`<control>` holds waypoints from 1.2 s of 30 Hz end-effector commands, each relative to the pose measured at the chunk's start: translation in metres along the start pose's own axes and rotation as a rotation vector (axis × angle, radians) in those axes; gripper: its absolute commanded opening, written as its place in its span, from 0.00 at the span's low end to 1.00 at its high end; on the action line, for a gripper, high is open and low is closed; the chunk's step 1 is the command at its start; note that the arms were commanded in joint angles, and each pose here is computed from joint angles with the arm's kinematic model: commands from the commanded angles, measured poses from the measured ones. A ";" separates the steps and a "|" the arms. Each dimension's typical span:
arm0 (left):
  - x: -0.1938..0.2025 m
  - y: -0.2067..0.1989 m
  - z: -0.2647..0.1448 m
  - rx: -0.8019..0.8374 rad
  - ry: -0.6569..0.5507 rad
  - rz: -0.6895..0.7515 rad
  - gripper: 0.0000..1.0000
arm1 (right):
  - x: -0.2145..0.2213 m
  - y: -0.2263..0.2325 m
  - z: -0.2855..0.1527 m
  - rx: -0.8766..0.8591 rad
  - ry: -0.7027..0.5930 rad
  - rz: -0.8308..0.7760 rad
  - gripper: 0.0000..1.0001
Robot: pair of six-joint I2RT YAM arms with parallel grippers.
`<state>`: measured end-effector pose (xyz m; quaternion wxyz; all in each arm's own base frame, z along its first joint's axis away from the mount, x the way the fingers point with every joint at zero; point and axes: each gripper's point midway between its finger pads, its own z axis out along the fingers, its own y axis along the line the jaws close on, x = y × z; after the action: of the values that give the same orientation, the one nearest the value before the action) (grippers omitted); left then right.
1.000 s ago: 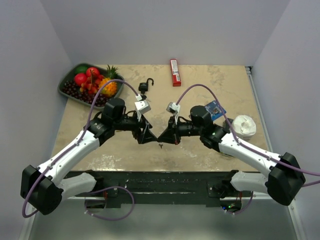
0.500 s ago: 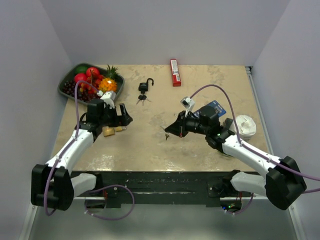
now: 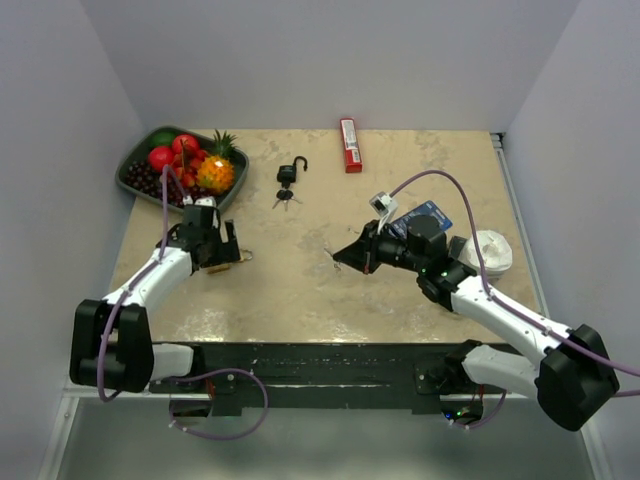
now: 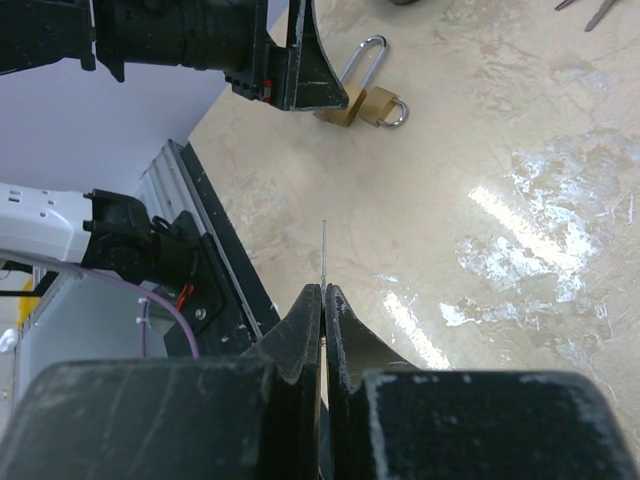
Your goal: Unlock with the key
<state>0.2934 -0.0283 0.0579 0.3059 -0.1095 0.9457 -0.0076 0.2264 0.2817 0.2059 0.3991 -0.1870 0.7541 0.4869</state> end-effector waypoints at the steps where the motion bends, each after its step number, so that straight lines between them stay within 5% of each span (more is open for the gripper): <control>1: -0.023 0.016 0.001 -0.088 -0.024 0.012 0.92 | -0.014 0.006 -0.005 -0.010 -0.059 -0.020 0.00; 11: -0.023 0.023 0.011 -0.101 -0.004 0.006 0.74 | -0.010 0.006 -0.010 -0.013 -0.063 -0.018 0.00; 36: -0.002 0.018 0.034 -0.057 0.113 0.065 0.68 | -0.006 0.006 -0.011 -0.018 -0.065 0.003 0.00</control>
<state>0.2972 -0.0114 0.0220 0.2341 -0.0955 0.9672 0.0235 0.2188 0.2749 0.2008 0.3973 -0.1758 0.7543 0.4922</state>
